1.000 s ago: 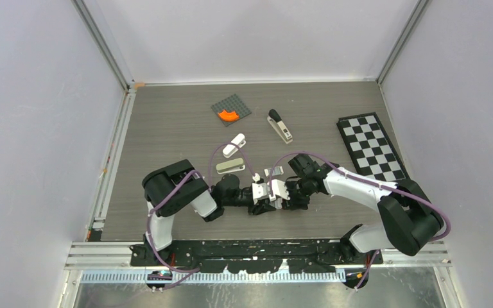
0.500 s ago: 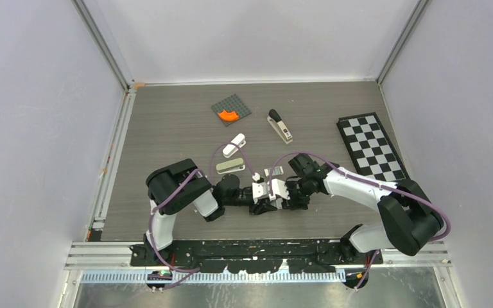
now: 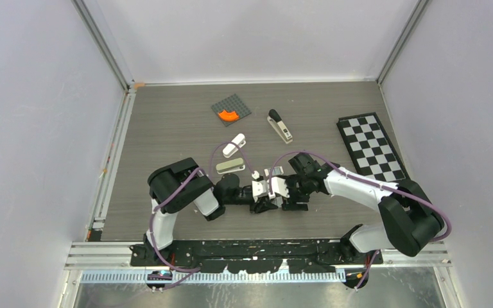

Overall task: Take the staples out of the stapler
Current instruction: Close the staple box at the center of the board.

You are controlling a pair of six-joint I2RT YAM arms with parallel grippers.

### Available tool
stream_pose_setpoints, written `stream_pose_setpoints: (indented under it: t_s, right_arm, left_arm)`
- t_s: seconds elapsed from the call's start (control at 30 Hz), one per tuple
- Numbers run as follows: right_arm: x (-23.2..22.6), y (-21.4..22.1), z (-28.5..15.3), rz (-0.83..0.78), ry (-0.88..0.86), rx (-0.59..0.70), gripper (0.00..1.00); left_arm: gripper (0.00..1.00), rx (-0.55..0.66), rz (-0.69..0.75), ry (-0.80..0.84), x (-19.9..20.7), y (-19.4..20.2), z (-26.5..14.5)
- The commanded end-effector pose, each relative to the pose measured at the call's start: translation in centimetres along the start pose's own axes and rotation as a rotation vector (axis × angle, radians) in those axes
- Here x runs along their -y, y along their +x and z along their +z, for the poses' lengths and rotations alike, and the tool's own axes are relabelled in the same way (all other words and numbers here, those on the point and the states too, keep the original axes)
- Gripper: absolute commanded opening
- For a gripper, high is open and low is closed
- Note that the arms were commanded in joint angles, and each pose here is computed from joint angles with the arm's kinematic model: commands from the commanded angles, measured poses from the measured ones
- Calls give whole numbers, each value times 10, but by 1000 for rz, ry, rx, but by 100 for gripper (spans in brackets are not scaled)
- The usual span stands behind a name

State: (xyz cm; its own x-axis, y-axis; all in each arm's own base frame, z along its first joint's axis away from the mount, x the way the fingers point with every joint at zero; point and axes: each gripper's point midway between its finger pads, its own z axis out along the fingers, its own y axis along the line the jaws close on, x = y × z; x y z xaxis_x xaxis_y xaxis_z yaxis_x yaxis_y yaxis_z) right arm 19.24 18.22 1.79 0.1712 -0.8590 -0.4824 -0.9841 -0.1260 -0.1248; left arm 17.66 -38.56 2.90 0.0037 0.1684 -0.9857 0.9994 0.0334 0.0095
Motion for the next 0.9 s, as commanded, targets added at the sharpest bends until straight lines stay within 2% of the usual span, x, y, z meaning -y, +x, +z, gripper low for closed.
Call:
stream_pose_setpoints:
  t_s: [0.0,0.57,0.73,0.87]
  right_arm:
    - [12,7,4,-12,51,-42,75]
    - [4,26,-9,32,-10,-35,73]
    - [4,23,-11,40,-7,-13,79]
    - [3,25,-10,40,-11,-18,81]
  left_arm:
    - [31,-42,1,44,11,11,13]
    - [31,-50,8,46,12,13,12]
    - [31,-51,10,41,11,13,12]
    - [31,-51,10,41,11,14,12]
